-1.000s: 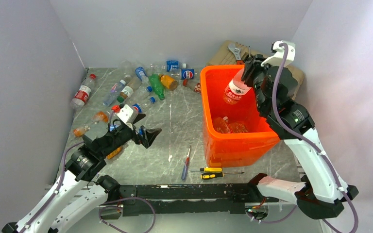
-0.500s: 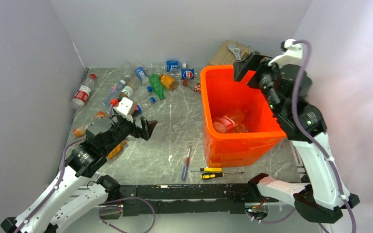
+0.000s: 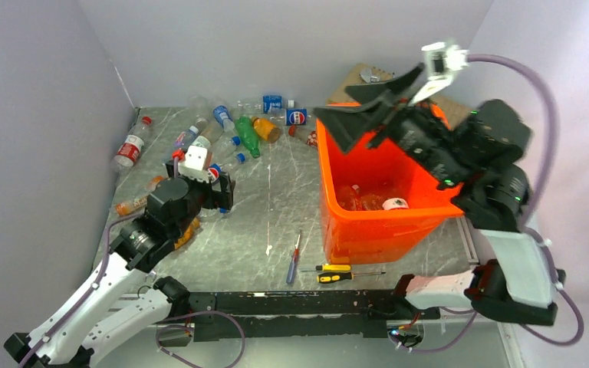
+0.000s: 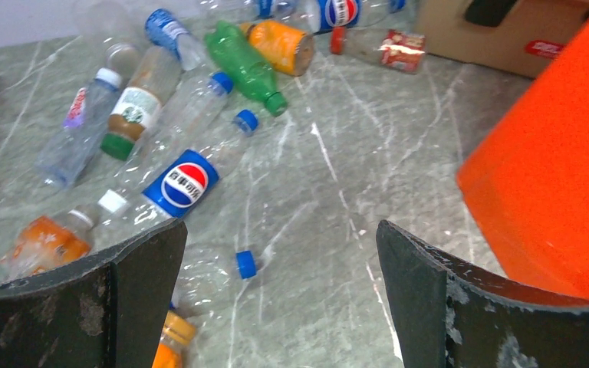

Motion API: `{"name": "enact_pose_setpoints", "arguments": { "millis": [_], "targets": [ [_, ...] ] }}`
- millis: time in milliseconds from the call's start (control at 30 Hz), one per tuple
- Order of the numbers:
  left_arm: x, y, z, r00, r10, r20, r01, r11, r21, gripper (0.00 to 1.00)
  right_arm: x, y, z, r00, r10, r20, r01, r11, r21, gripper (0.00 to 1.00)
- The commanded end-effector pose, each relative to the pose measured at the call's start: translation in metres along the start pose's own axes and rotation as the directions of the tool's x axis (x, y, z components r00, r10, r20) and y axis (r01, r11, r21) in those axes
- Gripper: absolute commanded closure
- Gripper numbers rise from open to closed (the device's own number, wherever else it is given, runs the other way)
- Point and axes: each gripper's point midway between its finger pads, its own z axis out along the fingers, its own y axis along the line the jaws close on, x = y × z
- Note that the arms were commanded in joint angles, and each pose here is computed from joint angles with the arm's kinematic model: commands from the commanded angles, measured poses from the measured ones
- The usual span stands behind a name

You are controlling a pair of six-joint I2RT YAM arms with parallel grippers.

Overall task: Put the plastic bottles in the bin
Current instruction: Pick up the plastic bottle at the center of the board.

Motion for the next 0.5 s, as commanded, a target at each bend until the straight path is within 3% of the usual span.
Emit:
{"name": "enact_pose_setpoints", "arguments": {
  "millis": [0,167,267,467],
  "targets": [
    [-0.012,0.02,0.0,1.0,0.012,0.002,-0.012,0.992,-0.127,0.01,0.033,0.0,0.033,0.991,-0.11,-0.074,0.114,0.992,0.059,0.0],
    [0.003,0.036,0.007,0.995,0.047,-0.09,-0.066,0.971,-0.23,0.01,0.054,-0.013,0.042,0.992,-0.113,-0.062,0.12,0.983,0.137,0.0],
    [0.022,0.044,0.016,0.977,0.076,-0.2,-0.131,0.95,-0.283,0.01,0.066,-0.019,0.035,0.993,-0.114,-0.026,0.117,0.983,0.139,0.0],
    [0.08,0.051,0.051,0.884,0.005,-0.467,-0.142,0.955,-0.259,0.01,0.085,-0.019,0.02,0.993,-0.114,-0.019,0.115,0.99,0.086,0.0]
  ]
}}
